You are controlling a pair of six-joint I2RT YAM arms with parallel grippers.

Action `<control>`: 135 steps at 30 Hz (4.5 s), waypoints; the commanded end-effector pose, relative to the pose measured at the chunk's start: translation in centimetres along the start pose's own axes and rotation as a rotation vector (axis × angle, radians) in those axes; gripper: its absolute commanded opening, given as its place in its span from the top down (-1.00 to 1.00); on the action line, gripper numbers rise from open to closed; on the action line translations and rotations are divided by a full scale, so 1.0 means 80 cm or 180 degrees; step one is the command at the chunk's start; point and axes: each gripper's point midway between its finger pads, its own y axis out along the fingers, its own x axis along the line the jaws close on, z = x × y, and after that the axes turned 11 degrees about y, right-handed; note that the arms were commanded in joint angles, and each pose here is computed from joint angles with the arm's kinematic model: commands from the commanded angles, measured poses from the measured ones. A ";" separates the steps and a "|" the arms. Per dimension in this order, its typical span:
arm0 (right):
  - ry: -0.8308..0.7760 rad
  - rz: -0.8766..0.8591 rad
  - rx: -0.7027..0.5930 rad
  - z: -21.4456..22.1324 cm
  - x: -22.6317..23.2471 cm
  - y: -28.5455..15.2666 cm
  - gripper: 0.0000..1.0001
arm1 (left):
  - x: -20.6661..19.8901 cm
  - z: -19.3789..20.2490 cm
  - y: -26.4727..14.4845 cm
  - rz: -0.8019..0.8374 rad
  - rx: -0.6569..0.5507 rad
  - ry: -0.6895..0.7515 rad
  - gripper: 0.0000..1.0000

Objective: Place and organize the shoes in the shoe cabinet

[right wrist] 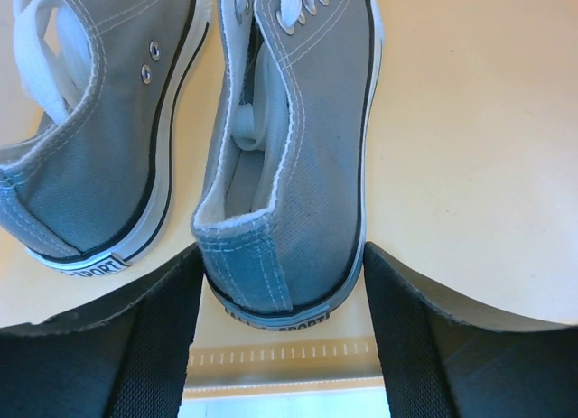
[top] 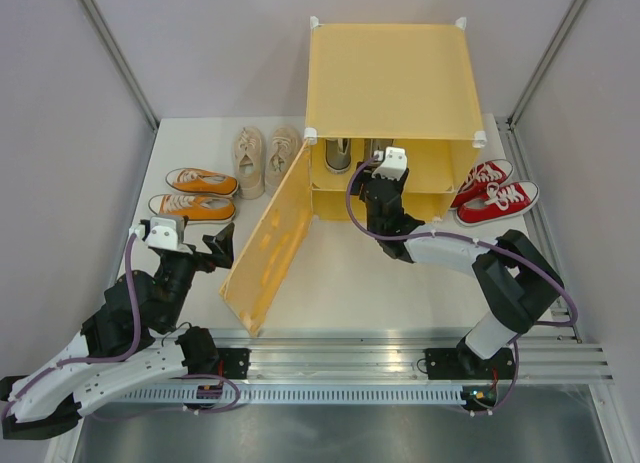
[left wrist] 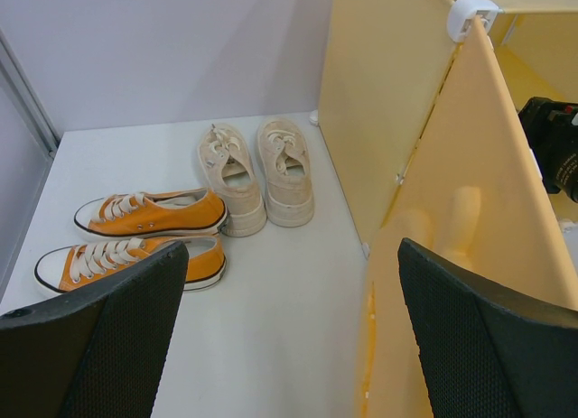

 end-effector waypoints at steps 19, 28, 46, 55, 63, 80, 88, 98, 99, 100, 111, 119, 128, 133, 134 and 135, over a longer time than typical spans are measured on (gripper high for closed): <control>0.0009 0.0261 -0.0233 -0.029 -0.012 0.027 -0.36 | 0.003 -0.016 -0.004 0.0044 -0.0095 -0.0187 -0.99; -0.0123 0.0047 -0.0264 -0.029 0.001 0.036 0.22 | 0.001 -0.018 -0.005 0.0087 -0.0107 -0.0210 -0.99; -0.0270 -0.0695 -0.0123 -0.017 0.050 0.032 0.76 | 0.000 -0.019 -0.006 0.0116 -0.0112 -0.0228 -0.99; -0.0089 -0.0887 -0.0128 -0.021 0.062 0.024 0.85 | 0.000 -0.019 -0.007 0.0125 -0.0117 -0.0242 -0.99; 0.0047 -0.1126 -0.0114 -0.028 0.082 0.018 0.87 | -0.001 -0.020 -0.007 0.0145 -0.0117 -0.0248 -0.99; 0.0345 -0.1306 -0.0010 -0.024 0.115 0.017 0.88 | 0.000 -0.020 -0.008 0.0140 -0.0120 -0.0261 -0.99; 0.0491 -0.1184 0.0007 -0.025 0.122 0.022 0.87 | 0.000 -0.021 -0.009 0.0154 -0.0126 -0.0269 -0.99; 0.0601 -0.0971 0.0020 -0.027 0.120 0.028 0.74 | 0.000 -0.022 -0.010 0.0166 -0.0141 -0.0293 -0.99; 0.0604 -0.0931 0.0025 -0.025 0.118 0.028 0.68 | 0.000 -0.022 -0.010 0.0170 -0.0145 -0.0297 -0.99; 0.0613 -0.0927 0.0035 -0.025 0.118 0.028 0.54 | 0.001 -0.022 -0.010 0.0166 -0.0144 -0.0302 -0.99; 0.0529 -0.0887 0.0129 -0.041 0.112 0.008 -0.39 | 0.004 -0.020 -0.011 0.0122 -0.0136 -0.0298 -0.99; 0.0471 -0.0885 0.0257 -0.045 0.098 -0.015 -0.88 | 0.009 -0.018 -0.011 0.0054 -0.0129 -0.0302 -0.99; 0.0427 -0.0963 0.0381 -0.050 0.089 -0.038 -0.96 | 0.014 -0.009 -0.006 -0.0104 -0.0038 -0.0208 -0.99; 0.0410 -0.0942 0.0408 -0.054 0.075 -0.053 -0.96 | 0.019 -0.007 -0.006 -0.0169 -0.0040 -0.0194 -0.99; 0.0397 -0.0937 0.0418 -0.054 0.072 -0.056 -0.96 | 0.019 -0.006 -0.006 -0.0178 -0.0038 -0.0189 -0.99; 0.0405 -0.0938 0.0405 -0.059 0.069 -0.061 -0.96 | 0.019 -0.006 -0.005 -0.0193 -0.0035 -0.0179 -0.99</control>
